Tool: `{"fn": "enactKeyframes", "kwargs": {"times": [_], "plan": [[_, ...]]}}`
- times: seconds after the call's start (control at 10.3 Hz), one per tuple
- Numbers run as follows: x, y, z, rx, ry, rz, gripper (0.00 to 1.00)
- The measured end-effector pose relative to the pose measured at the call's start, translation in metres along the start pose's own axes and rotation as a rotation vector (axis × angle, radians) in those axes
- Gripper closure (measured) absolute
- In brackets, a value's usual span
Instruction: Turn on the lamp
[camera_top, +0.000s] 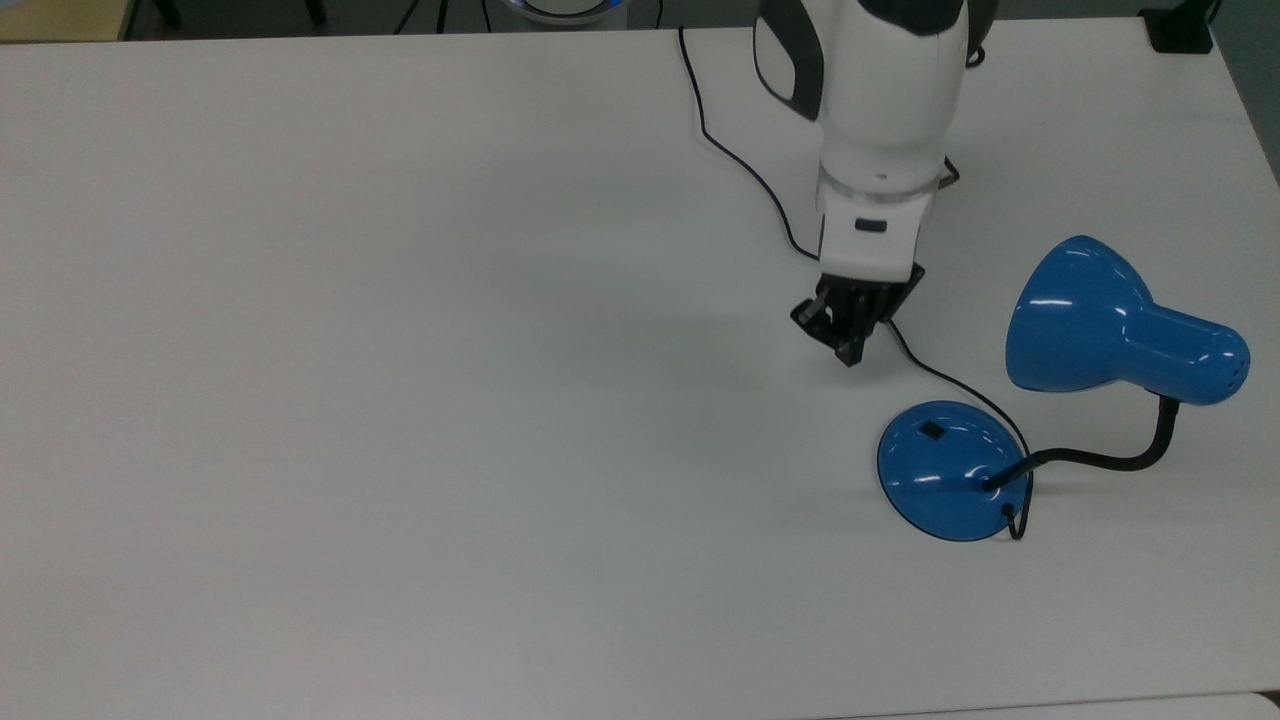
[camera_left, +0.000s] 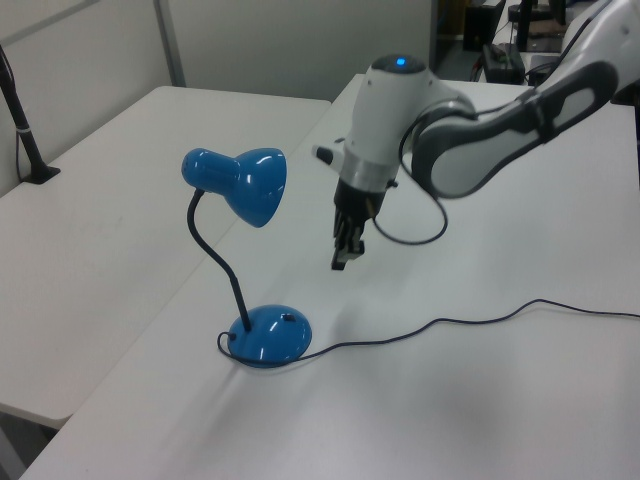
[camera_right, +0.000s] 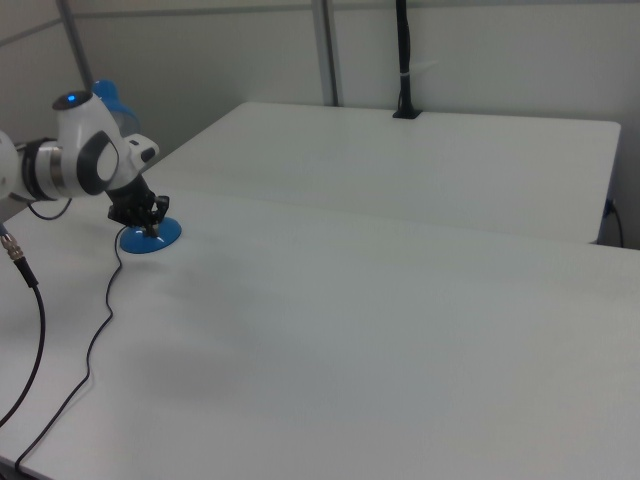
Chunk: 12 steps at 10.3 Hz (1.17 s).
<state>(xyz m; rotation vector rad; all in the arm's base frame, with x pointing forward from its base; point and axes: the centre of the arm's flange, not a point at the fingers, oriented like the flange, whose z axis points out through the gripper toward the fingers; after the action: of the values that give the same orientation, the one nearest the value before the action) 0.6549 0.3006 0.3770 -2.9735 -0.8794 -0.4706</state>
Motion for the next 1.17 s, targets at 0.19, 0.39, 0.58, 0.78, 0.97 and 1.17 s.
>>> {"fn": "enactKeyframes", "kwargs": {"times": [0.19,0.39,0.58,0.78,0.97,1.17], "plan": [[0.01,-0.006,0.034,-0.015,0.043,-0.014,1.0],[0.022,-0.018,0.051,-0.023,0.088,-0.034,1.0],[0.031,-0.028,0.052,-0.027,0.135,-0.049,1.0],[0.037,-0.042,0.052,-0.025,0.177,-0.04,1.0],[0.044,-0.048,0.053,-0.025,0.198,-0.038,1.0],[0.045,-0.049,0.057,-0.025,0.198,-0.04,1.0]]}}
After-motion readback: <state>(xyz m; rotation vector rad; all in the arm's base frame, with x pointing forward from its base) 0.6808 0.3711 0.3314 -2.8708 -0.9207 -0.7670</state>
